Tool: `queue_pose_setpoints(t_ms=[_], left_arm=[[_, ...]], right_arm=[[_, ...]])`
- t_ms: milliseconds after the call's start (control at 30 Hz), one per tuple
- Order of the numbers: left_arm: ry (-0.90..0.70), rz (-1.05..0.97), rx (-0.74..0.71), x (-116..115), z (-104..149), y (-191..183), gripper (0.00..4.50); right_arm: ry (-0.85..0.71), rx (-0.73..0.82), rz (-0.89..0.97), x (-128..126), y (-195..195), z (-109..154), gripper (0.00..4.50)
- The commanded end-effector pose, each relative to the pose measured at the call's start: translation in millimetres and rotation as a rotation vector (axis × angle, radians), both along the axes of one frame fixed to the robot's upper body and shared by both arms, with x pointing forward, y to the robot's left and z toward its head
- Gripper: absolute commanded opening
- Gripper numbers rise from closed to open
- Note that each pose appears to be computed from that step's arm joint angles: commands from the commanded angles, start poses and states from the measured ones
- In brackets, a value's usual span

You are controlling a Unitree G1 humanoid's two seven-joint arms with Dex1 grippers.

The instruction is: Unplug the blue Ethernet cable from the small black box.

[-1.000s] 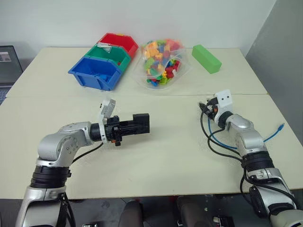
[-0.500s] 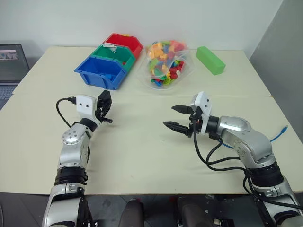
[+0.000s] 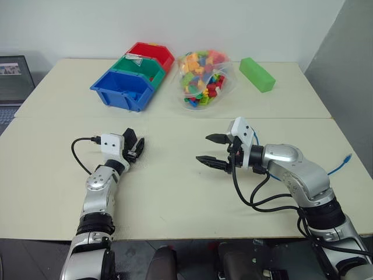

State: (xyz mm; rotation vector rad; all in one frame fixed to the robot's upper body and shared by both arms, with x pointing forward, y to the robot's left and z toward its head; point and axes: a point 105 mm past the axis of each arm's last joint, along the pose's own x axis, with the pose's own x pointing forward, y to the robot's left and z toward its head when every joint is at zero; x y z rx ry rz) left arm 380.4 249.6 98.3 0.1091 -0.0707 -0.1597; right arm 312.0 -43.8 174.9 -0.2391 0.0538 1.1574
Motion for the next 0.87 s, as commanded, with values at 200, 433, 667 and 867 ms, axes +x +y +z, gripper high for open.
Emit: queue_pose_setpoints(t_ms=[200, 433, 667, 867], left_arm=[[0.019, 0.032, 0.084, -41, 24, 16, 4.47], [0.047, -0.087, 0.242, -78, 62, 26, 4.47], [0.139, -0.210, 0.262, -95, 87, 35, 4.47], [0.174, -0.316, 0.238, -102, 91, 24, 4.47]], right_arm=[[-0.036, -0.017, 0.000, -10, -16, 6, 3.94], [-0.048, -0.054, -0.066, -5, -58, 7, 3.94], [0.003, -0.096, -0.100, -2, -106, 15, 3.94], [-0.011, -0.071, -0.151, 5, -119, 25, 3.94]])
